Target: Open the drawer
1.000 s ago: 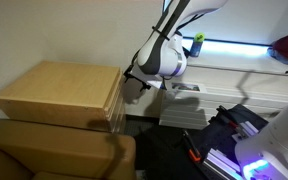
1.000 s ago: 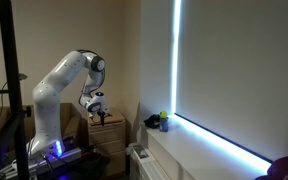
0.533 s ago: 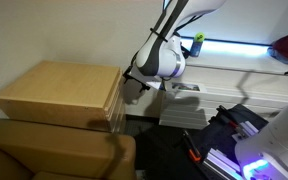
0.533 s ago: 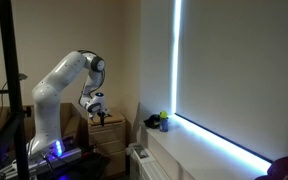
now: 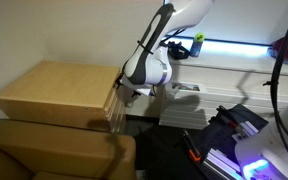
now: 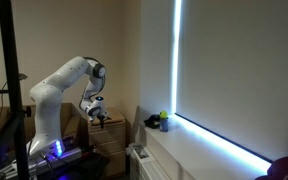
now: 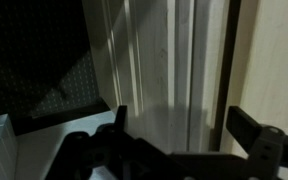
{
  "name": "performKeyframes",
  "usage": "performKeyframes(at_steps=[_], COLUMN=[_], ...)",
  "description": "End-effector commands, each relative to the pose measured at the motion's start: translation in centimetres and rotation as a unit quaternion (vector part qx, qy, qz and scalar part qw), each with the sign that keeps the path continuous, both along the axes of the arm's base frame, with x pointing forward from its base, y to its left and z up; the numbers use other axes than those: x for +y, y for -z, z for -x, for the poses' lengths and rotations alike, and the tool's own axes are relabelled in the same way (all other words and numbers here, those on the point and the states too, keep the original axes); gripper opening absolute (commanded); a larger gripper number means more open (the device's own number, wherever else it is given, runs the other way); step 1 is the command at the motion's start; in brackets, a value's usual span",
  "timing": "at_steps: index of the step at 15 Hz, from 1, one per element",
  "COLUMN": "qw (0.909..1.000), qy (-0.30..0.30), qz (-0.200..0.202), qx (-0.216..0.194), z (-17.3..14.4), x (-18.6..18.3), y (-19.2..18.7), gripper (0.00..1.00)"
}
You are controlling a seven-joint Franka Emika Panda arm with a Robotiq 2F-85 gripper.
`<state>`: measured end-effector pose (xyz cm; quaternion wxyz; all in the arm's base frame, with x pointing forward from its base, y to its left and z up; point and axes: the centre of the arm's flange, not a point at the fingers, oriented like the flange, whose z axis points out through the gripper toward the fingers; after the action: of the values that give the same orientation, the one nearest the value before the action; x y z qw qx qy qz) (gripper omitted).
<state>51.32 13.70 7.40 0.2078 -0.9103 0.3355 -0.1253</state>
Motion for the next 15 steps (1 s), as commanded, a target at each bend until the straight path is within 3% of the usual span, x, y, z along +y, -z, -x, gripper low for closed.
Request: performKeyframes(at_steps=[1, 2, 6, 15], qw=[0.9995, 0.9999, 0.9998, 0.9991], qy=[-0.022, -0.010, -0.008, -0.035], qz=[0.021, 0.007, 0.013, 0.024], qx=[0.010, 0.003, 0.010, -0.005], z=[-0.9, -0.1, -0.4, -1.8], x=[1.8, 0.9, 1.0, 4.6], y=[2.8, 1.2, 1.9, 5.2], gripper=[1.00, 1.00, 1.00, 1.00])
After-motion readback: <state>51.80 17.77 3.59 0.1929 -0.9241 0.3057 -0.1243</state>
